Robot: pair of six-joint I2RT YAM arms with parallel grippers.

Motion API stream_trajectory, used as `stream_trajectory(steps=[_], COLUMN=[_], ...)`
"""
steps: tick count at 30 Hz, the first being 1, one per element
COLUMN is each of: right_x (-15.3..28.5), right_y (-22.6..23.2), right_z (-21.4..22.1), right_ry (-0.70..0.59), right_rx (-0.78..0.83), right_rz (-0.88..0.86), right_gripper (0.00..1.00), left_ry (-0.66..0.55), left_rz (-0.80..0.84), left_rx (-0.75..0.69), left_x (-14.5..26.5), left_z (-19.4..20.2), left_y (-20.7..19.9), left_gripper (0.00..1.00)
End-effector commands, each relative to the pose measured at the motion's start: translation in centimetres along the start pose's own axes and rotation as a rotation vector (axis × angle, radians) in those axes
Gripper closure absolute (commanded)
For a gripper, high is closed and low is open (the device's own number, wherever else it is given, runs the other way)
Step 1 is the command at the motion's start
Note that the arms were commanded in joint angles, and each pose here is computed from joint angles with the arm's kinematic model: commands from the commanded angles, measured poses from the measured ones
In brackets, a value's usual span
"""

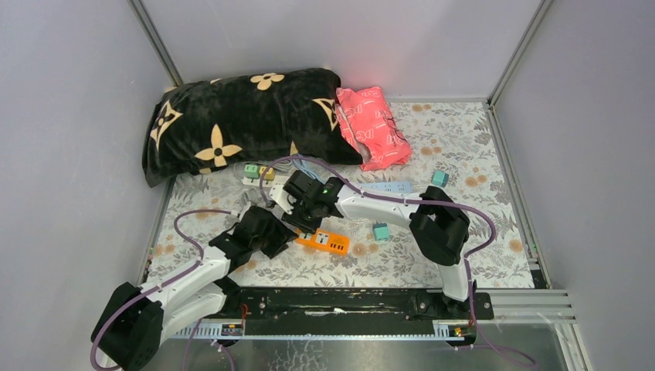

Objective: Insert the plug
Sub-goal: Insert the plug into the socket, then pick up the plug from the center of the board.

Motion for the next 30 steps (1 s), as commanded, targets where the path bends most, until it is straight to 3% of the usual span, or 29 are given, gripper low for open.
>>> stream_trajectory(steps=[1, 9, 13, 19, 26, 30], right_x=[1.2, 5.8, 8.0, 8.6, 9.4, 8.3], right_y=[-0.6, -1.0, -1.2, -2.5, -6.0, -7.8], right_z=[0.9, -2.2, -2.7, -0.8, 3.0, 5.5], right_ry=[0.065, -0.095, -0.149, -0.095, -0.074, -0.001], right_rx=[0.000, -0.009, -0.020, -0.055, -0.231, -0.318], right_rz=[0.032, 0.072, 0.121, 0.213, 0.291, 0.334], right_gripper=[0.65, 0.28, 0.16, 0.11, 0.02, 0.00], left_ry=[-0.039, -0.101, -0.159, -0.254, -0.375, -0.464], left_rz=[-0.021, -0.020, -0.029, -0.029, 0.038, 0.075], left_rx=[-0.028, -0.077, -0.127, -0.235, -0.403, -0.515], left_x=[0.6, 1.9, 3.0, 5.9, 10.0, 12.2], left_z=[-0.5, -1.3, -2.1, -3.5, -5.2, -6.4], left_y=[-0.3, -1.8, -2.9, -5.6, -9.8, -12.6], left_gripper=[0.41, 0.27, 0.21, 0.11, 0.00, 0.00])
Point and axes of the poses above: each gripper's point midway between its finger pads, its own x axis back along the fingers, its own y axis along the line the jaws close on, z = x × y, the point moved 7 cm from there along x, back along the fingers, and after that the axes turned 14 degrees about x, right-handed, at the moved point
